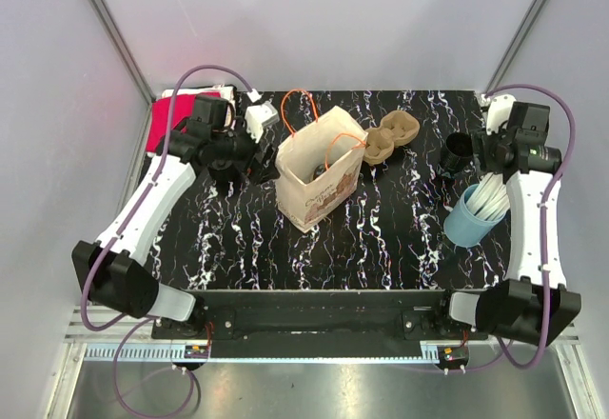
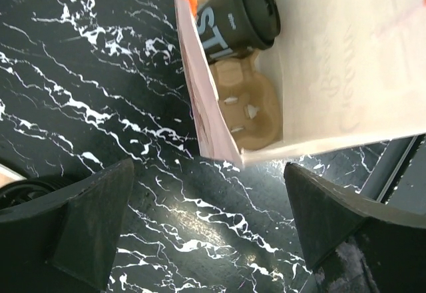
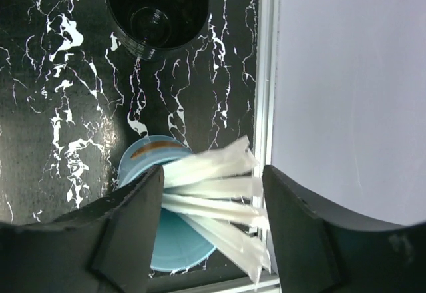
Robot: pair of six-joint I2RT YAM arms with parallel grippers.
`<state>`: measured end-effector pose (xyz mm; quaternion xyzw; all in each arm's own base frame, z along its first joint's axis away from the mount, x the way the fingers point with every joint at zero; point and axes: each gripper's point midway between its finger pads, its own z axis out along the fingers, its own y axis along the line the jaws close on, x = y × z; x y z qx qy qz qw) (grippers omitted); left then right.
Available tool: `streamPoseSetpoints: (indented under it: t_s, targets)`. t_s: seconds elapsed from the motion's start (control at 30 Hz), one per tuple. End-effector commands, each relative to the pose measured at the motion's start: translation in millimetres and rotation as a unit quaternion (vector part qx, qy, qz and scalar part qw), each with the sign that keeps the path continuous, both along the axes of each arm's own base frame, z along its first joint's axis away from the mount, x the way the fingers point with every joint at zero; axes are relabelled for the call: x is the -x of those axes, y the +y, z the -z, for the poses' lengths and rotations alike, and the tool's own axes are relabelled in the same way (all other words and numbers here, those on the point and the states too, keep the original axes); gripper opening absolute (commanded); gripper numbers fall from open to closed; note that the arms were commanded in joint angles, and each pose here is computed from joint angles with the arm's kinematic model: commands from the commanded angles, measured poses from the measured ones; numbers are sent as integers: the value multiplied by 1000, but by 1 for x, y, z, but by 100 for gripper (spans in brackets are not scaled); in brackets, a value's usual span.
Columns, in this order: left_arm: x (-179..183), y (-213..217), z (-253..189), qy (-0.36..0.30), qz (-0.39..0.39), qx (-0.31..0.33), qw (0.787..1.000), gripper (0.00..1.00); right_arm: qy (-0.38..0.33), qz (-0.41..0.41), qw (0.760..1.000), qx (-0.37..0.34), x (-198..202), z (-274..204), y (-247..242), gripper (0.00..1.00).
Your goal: Pack the takeout coffee
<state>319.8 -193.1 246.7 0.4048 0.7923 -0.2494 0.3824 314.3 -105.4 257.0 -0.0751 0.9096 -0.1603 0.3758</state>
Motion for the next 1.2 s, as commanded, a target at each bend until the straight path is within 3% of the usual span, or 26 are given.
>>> streamPoseSetpoints:
  t_s: [0.0, 0.17, 0.4, 0.93, 1.17]
  targets:
    - [-5, 5, -23, -71, 1, 15, 997, 99, -25, -7, 1000, -1, -20, -10, -3, 64]
    - [-1, 4, -12, -64, 3, 22, 998, 99, -21, -3, 1000, -14, -26, -3, -5, 55]
    - [2, 2, -5, -58, 7, 33, 998, 99, -8, 3, 999, -31, -27, 5, -2, 51]
    - [4, 1, 4, -45, 7, 35, 998, 99, 9, 13, 999, -30, -23, 27, -7, 55]
    - [2, -1, 7, -36, 7, 38, 999, 99, -39, 5, 999, -25, -27, 3, -5, 56]
